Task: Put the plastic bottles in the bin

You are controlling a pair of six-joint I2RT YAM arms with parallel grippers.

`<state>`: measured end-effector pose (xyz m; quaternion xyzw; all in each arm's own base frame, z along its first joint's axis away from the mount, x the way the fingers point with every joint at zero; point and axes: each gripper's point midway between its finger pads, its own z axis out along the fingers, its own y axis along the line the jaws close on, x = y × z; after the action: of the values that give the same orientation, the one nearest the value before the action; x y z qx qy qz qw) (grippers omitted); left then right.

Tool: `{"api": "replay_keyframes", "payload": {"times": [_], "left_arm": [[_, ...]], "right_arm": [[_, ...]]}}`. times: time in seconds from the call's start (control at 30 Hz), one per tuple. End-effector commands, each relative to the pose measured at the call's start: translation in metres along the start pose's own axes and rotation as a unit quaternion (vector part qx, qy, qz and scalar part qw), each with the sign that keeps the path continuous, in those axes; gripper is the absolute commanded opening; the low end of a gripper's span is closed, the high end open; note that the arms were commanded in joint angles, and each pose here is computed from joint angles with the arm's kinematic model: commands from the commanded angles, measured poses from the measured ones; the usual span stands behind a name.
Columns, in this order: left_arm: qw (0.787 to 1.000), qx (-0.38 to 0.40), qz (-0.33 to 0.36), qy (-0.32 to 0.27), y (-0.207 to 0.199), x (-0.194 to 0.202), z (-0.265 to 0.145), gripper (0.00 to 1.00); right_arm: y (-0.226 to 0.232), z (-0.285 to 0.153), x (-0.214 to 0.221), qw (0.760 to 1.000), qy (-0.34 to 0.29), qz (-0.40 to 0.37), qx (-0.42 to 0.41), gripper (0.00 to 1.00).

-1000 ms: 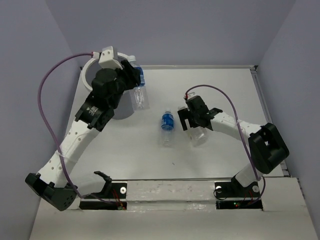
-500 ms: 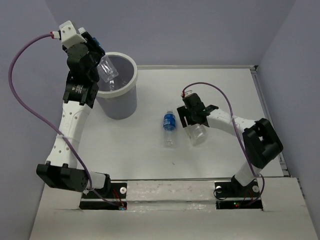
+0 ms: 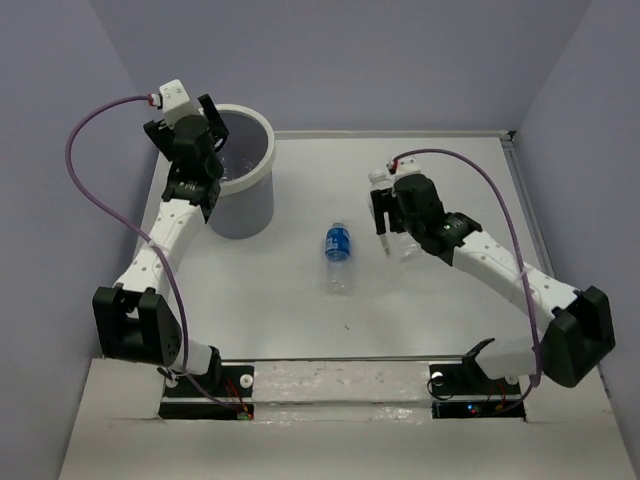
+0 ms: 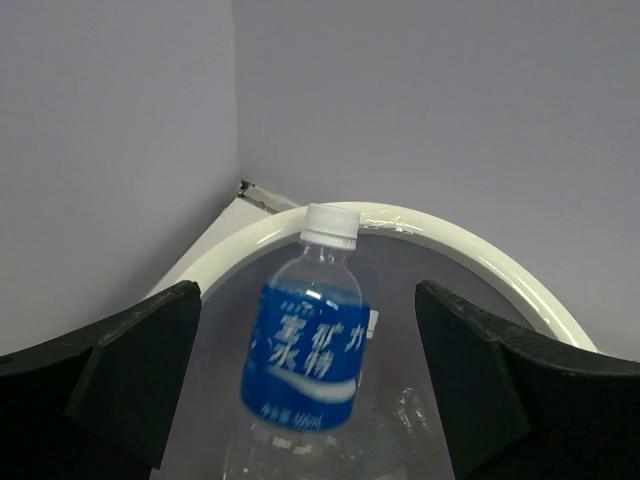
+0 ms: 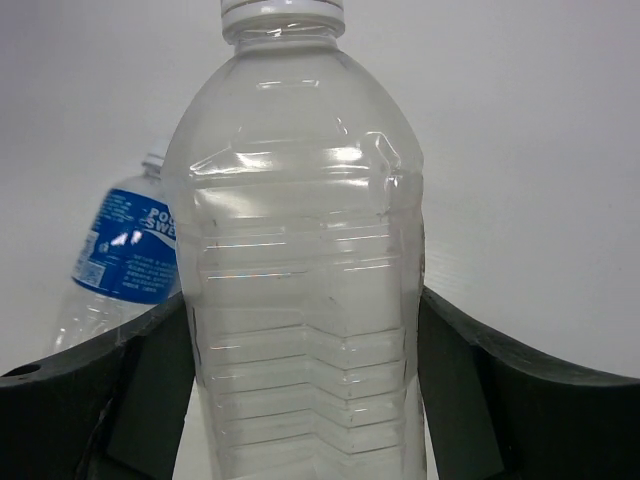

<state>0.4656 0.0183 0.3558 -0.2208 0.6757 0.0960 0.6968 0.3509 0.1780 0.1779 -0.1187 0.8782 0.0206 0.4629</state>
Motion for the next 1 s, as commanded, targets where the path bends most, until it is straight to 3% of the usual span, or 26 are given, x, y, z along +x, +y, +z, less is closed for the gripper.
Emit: {"api": "replay_keyframes", "payload": {"times": [0.0, 0.17, 0.3, 0.43, 0.5, 0.53, 0.57, 0.63, 0.7, 0.8, 0.87, 0.93, 0.97], "left_arm": [[0.994, 0.010, -0.080, -0.079, 0.005, -0.059, -0.020, 0.99], [0.988, 0.055, -0.122, -0.072, 0.000, -0.068, -0.044, 0.99], [0.978, 0.117, -0.164, -0.051, -0.003, -0.074, -0.082, 0.99], [0.963, 0.195, -0.186, -0.008, -0.007, -0.053, -0.126, 0.99], [0.960, 0.214, -0.178, 0.019, 0.000, -0.036, -0.148, 0.99], [0.959, 0.223, -0.168, 0.045, 0.001, -0.015, -0.155, 0.99], [0.959, 0.226, -0.163, 0.055, 0.005, -0.006, -0.161, 0.99], [0.958, 0.226, -0.157, 0.081, 0.018, 0.014, -0.180, 0.99], [0.952, 0.240, -0.147, 0.117, 0.026, 0.047, -0.199, 0.99], [0.935, 0.267, -0.163, 0.169, 0.028, 0.085, -0.224, 0.99], [0.917, 0.286, -0.185, 0.208, 0.025, 0.108, -0.239, 0.99], [0.902, 0.301, -0.202, 0.234, 0.021, 0.119, -0.250, 0.99], [0.897, 0.303, -0.205, 0.248, 0.021, 0.129, -0.253, 0.99]], "right_arm": [[0.011, -0.056, -0.082, 0.989, -0.141, 0.030, -0.035, 0.40], [0.054, -0.102, -0.151, 0.958, -0.255, 0.050, -0.118, 0.40], [0.096, -0.137, -0.205, 0.919, -0.338, 0.060, -0.196, 0.40], [0.134, -0.174, -0.260, 0.868, -0.419, 0.076, -0.254, 0.40], [0.156, -0.176, -0.272, 0.855, -0.434, 0.069, -0.274, 0.40], [0.160, -0.197, -0.292, 0.832, -0.468, 0.081, -0.287, 0.40], [0.162, -0.201, -0.301, 0.824, -0.480, 0.085, -0.289, 0.40], [0.181, -0.194, -0.310, 0.813, -0.487, 0.089, -0.305, 0.40], [0.182, -0.209, -0.335, 0.786, -0.522, 0.114, -0.311, 0.40], [0.193, -0.203, -0.359, 0.762, -0.553, 0.136, -0.309, 0.40], [0.209, -0.176, -0.364, 0.764, -0.556, 0.136, -0.298, 0.40], [0.210, -0.180, -0.385, 0.748, -0.579, 0.150, -0.287, 0.40], [0.232, -0.144, -0.377, 0.763, -0.562, 0.140, -0.288, 0.40]]}}
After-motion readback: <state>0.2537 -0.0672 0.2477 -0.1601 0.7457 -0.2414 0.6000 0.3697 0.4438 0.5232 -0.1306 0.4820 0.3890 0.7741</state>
